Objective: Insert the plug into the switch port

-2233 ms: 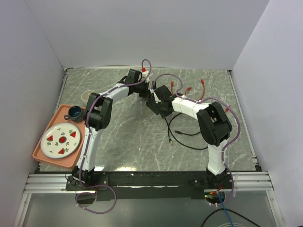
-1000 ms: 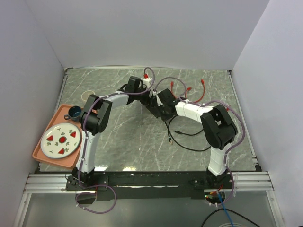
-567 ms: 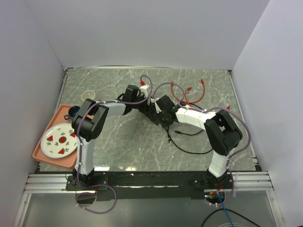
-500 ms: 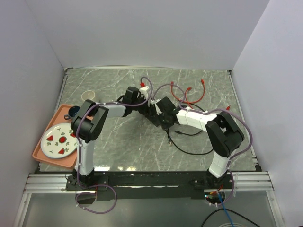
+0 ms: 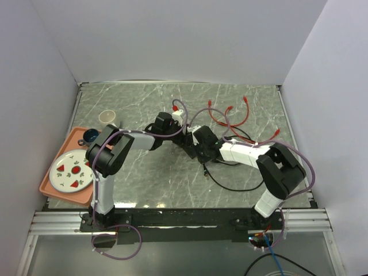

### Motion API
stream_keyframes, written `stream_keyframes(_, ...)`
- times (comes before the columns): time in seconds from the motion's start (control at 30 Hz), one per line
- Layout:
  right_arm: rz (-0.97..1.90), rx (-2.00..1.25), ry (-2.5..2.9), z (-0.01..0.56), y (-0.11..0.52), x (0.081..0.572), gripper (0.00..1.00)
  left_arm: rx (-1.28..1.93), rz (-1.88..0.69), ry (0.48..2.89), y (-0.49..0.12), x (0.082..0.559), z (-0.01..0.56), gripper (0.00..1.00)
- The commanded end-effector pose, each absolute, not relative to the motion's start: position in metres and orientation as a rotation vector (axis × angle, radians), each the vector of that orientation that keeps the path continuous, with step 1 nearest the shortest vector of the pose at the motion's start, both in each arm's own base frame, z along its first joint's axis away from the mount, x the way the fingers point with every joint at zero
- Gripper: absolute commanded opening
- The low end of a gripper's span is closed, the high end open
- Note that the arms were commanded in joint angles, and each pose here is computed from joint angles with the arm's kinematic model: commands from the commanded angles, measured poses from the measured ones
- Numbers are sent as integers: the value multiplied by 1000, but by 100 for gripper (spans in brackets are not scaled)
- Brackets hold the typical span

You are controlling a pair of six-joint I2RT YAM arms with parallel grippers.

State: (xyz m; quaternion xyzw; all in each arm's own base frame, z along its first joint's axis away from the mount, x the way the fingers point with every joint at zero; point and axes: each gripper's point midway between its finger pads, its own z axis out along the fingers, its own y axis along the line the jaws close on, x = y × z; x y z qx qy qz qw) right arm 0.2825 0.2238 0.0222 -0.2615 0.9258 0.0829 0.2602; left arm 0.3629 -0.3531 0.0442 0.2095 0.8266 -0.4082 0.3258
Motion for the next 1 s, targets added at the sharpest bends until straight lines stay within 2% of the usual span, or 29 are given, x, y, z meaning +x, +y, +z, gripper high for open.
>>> stream_keyframes(0.0, 334, -469, 2136, 91, 258, 346, 0, 684, -1428, 2495, -376, 226, 14, 79)
stream_keyframes(0.47, 325, -408, 2046, 114, 253, 353, 0, 660, -1451, 2487, -376, 221, 22, 79)
stream_keyframes(0.97, 416, -437, 1945, 142, 283, 372, 0, 664, -1512, 2485, -382, 190, 26, 79)
